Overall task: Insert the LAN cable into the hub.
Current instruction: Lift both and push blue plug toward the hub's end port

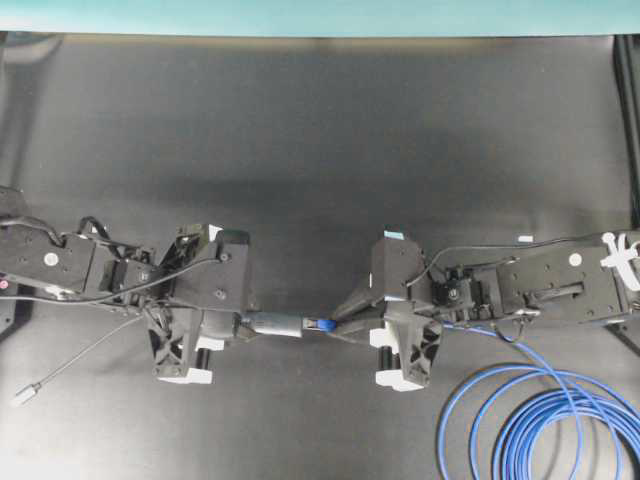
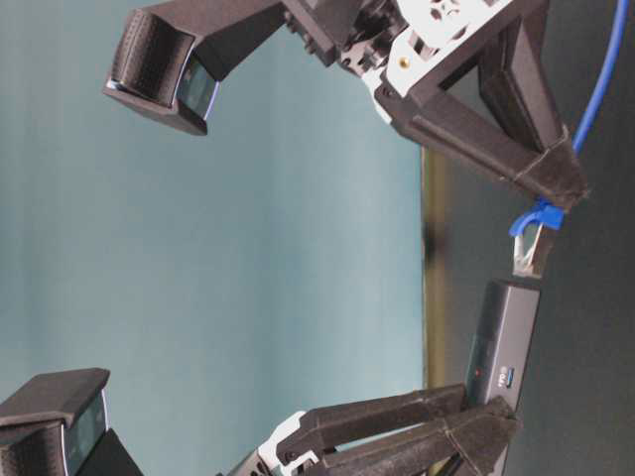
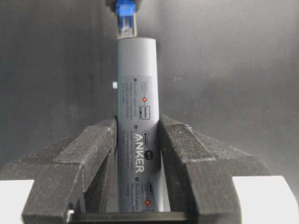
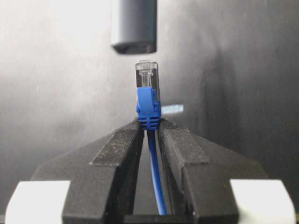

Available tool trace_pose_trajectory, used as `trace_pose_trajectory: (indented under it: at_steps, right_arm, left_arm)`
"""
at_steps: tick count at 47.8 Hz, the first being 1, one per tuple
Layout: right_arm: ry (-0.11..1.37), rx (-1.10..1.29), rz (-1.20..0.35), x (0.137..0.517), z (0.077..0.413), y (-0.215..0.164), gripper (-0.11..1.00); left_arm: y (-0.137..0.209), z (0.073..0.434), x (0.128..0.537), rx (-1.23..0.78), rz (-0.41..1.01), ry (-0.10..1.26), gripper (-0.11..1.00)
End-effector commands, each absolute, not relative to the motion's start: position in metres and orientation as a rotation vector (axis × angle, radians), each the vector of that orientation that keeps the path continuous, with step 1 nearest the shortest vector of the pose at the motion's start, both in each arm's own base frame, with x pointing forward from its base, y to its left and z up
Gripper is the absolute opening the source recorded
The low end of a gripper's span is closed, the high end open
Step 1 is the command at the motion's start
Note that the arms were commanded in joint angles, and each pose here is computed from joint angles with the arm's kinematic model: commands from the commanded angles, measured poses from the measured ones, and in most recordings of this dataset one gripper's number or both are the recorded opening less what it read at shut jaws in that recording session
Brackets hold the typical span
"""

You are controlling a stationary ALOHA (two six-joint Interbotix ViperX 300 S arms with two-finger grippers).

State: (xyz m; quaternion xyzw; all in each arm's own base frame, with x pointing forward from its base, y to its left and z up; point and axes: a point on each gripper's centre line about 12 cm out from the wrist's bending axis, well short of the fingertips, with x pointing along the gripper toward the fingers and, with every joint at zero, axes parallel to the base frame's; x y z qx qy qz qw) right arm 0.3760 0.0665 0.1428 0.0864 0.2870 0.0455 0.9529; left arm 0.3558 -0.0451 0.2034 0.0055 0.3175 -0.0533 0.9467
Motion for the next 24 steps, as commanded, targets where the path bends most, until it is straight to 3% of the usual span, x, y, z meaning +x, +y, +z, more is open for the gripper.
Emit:
trace_pose_trajectory:
  at_steps: [1, 24]
  right_arm:
    - [0.543, 0.173, 0.098, 0.3819, 0.1513, 0.0669, 0.12]
    - [0.547, 0.172, 0.105, 0.3827, 0.1514, 0.0701, 0.12]
  left_arm:
    - [-0.0452, 0.2141, 0.3608, 0.013, -0.11, 0.61, 0.28]
    - [-0.0455, 0.2098, 0.3681, 0.014, -0.108, 0.622, 0.28]
